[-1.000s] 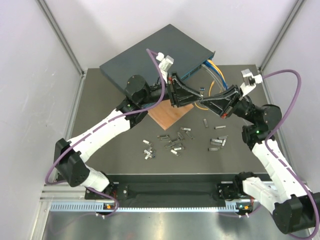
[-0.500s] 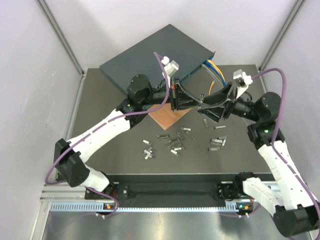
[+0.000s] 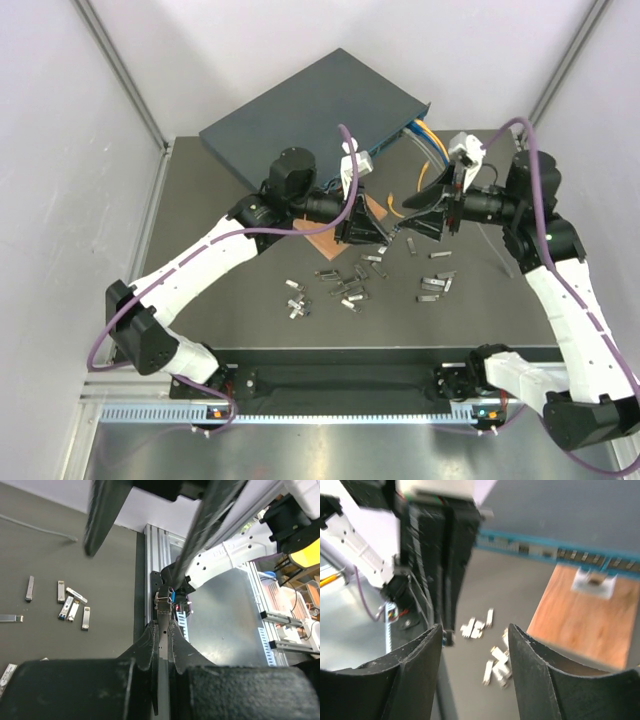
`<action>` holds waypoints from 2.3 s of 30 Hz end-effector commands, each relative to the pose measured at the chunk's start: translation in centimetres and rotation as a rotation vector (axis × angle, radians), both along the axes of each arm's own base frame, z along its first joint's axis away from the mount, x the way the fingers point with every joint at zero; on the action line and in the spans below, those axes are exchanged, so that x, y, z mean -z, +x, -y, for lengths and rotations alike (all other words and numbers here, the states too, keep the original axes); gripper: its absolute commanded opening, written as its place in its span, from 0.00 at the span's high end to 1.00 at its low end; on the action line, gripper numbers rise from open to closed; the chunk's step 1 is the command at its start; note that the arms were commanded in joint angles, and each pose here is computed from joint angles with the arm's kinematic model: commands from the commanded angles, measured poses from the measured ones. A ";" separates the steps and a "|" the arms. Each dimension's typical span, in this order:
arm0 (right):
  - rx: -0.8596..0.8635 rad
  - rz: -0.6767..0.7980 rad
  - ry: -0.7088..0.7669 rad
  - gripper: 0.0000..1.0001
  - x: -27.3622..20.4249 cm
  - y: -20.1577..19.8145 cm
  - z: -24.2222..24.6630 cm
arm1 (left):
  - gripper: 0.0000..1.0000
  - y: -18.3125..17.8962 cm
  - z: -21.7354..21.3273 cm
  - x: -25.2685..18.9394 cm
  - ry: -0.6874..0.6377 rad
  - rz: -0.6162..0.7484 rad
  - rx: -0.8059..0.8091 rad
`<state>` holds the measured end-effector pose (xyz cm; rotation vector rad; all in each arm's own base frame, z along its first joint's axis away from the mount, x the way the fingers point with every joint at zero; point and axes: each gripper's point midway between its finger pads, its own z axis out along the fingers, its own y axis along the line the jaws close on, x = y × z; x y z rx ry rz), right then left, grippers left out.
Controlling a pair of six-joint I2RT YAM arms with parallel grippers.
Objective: Insert the plug into the switch port
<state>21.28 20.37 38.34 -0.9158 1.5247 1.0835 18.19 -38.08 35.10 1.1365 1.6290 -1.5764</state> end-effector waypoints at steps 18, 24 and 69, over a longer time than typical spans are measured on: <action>-0.163 -0.119 -0.062 0.48 3.5 -2.7 -1.6 | 1.00 -0.8 -0.1 -1.2 -0.027 0.076 0.063; -0.166 -0.144 -0.065 0.69 4.1 -2.4 -1.9 | 1.00 -1.1 -0.1 -1.5 -0.037 0.078 0.085; -0.030 -0.154 0.079 0.25 2.4 -2.1 -1.5 | 1.00 -1.3 -1.5 -1.0 -0.048 -0.090 0.066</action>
